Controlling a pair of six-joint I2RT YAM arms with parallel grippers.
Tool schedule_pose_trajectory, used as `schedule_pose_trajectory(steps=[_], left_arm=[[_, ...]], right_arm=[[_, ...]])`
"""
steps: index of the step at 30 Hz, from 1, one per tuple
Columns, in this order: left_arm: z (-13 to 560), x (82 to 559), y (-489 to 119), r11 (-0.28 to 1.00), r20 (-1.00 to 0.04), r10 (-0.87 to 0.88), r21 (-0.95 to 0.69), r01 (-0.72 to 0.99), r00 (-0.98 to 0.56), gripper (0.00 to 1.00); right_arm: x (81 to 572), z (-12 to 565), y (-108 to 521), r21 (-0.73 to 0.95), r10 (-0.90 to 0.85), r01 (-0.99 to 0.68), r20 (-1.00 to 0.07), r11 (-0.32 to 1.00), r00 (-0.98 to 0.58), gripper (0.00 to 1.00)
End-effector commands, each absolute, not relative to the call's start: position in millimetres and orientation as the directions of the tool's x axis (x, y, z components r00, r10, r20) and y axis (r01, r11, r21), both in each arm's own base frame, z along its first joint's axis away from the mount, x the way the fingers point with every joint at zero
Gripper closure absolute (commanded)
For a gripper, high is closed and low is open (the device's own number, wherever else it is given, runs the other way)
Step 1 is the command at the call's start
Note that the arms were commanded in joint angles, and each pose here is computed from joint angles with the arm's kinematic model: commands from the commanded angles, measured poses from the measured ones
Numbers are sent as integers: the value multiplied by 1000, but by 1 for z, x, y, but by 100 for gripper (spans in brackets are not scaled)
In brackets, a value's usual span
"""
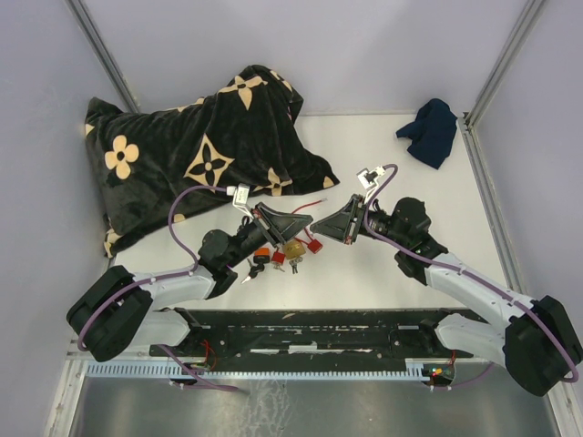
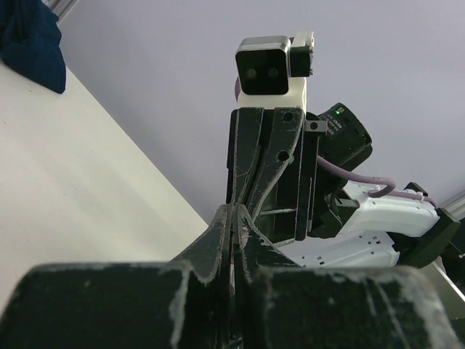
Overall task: Unlock with the key
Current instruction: Adjust the key.
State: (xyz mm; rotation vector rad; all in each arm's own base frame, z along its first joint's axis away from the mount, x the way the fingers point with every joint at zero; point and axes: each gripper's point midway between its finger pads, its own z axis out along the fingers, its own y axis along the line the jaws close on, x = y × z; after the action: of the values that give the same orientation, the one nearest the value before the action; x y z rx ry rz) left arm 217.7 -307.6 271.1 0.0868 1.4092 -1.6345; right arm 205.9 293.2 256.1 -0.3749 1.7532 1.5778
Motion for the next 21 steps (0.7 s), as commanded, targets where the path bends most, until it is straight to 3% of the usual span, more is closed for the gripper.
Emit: schedule_pose_trajectory(steps=[1, 5, 15, 21], left_arm=[[292, 220, -306, 87, -587, -632, -703, 706, -506, 97], [287, 223, -305, 96, -570, -641, -724, 683, -514, 96], [254, 252, -293, 331, -583, -626, -800, 500, -519, 38], [202, 263, -285, 560, -559, -533, -796, 231, -635, 30]], right_arm=[[205, 277, 295, 692, 289, -706, -714, 149, -638, 98], [206, 276, 294, 691, 293, -706, -714, 154, -636, 98], [222, 248, 272, 708, 286, -652, -706, 272, -648, 98], [235, 215, 251, 688, 272, -596, -719, 414, -640, 98]])
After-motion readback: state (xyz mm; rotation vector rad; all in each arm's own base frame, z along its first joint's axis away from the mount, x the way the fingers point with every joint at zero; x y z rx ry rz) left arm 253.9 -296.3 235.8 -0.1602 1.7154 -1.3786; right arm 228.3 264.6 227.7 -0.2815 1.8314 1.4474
